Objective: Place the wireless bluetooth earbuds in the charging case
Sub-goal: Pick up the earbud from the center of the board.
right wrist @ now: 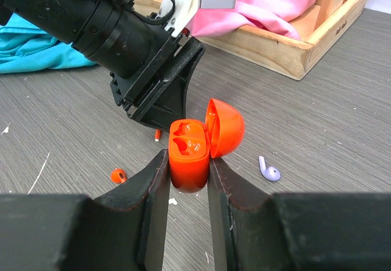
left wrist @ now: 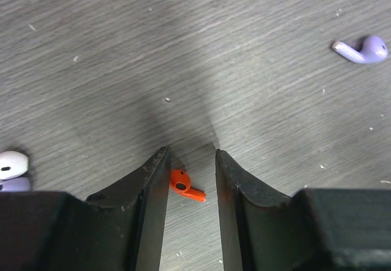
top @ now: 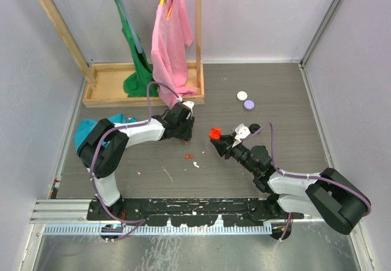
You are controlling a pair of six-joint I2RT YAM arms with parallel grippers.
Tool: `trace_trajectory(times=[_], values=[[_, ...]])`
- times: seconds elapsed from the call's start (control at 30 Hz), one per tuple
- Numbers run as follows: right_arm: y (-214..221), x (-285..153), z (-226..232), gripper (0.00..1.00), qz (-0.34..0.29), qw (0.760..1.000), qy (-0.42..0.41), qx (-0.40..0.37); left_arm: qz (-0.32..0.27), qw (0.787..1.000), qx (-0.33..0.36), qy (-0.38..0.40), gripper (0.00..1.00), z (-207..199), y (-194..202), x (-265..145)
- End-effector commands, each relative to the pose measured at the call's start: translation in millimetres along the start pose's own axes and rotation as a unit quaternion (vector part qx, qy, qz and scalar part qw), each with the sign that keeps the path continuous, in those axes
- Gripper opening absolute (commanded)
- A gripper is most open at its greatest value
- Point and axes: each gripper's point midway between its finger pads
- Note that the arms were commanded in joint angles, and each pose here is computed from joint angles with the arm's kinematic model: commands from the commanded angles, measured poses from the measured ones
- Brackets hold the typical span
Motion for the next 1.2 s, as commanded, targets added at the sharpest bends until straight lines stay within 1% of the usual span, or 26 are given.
trace_trajectory(times=[0.0,0.3,0.43,0.57,0.67,0.8,1.17], values=[[-25.7,6.1,-5.4,0.09,-0.04,0.999,0.012,-0.006,0.046,0.998,0.012,0.036,0.36,-13.0,20.5,-11.8],[-23.7,7.6,-4.8,0.09,-0.035,0.999,0.011,-0.005,0.07,0.994,0.047,0.069,0.35,-27.5,31.3,-35.3],[-23.1,7.7,-5.3,0.09,-0.034,0.999,0.012,-0.005,0.05,0.996,0.038,0.068,0.38,-28.7,22.4,-47.6],[-22.2,7.6,-5.6,0.09,-0.032,0.999,0.013,-0.005,0.024,0.999,0.01,0.038,0.4,-20.9,10.9,-56.7],[-23.2,7.9,-5.6,0.09,-0.033,0.999,0.013,-0.005,0.023,1.0,-0.01,0.014,0.45,-13.7,12.9,-57.2],[-22.8,7.8,-5.9,0.09,-0.033,0.999,0.014,-0.005,0.029,0.999,-0.025,-0.009,0.49,-6.9,21.2,-52.2],[-20.7,8.3,-5.4,0.09,-0.029,1.0,0.012,-0.005,0.041,0.998,-0.027,-0.034,0.46,1.3,32.6,-40.3]])
Point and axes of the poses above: each gripper's point midway between its finger pads, its own x axis out along the fingers, its own z axis along the line the jaws close on, y = z × x, and after that the axes turned 10 degrees about -x, right-handed
